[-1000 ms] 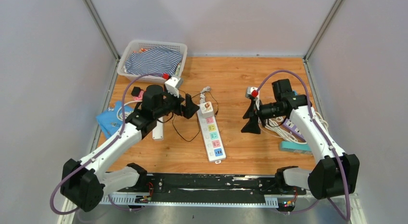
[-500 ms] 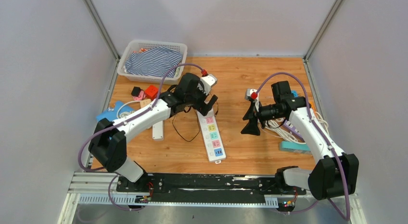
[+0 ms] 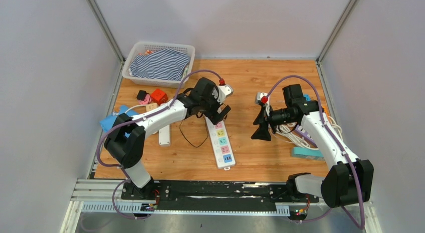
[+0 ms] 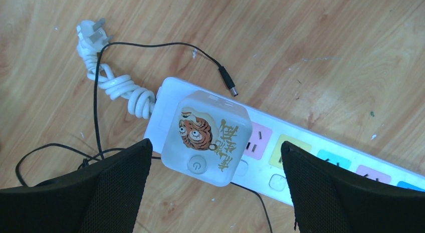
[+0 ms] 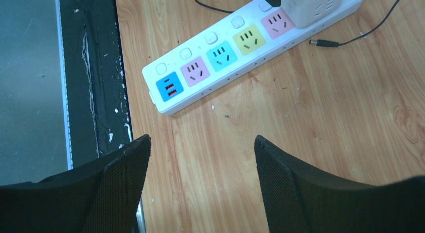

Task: Pull the plug off the socket
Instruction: Remove the plug from the socket.

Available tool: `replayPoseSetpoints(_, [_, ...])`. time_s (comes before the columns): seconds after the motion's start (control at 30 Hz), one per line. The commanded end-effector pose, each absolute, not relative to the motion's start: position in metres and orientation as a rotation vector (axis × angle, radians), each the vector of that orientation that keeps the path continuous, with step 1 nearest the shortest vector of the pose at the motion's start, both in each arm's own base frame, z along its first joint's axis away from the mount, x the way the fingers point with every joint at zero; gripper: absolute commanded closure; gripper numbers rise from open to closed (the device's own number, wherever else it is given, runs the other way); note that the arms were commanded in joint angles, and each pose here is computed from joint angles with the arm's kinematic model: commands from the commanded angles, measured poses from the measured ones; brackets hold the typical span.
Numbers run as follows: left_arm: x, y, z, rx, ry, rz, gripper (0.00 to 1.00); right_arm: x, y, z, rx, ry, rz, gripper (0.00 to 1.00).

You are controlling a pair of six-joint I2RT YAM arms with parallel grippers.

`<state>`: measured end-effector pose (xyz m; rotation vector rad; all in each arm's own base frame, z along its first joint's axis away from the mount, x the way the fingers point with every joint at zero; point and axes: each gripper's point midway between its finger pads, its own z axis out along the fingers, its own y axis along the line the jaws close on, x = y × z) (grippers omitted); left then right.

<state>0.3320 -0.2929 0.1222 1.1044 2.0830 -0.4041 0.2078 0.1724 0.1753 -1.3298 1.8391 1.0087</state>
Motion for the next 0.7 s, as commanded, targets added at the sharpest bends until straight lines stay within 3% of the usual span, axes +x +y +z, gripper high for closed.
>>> replayPoseSetpoints(0.0, [0.335, -0.297, 0.113, 1.18, 2.086, -0.378, 0.02, 0.203, 0.174, 0.17, -1.354, 1.84, 1.015, 0.23])
replayPoseSetpoints(0.67, [0.339, -0.294, 0.078, 1.325, 2.105, -0.317, 0.23, 0.203, 0.174, 0.168, -1.351, 1.851, 1.032, 0.23])
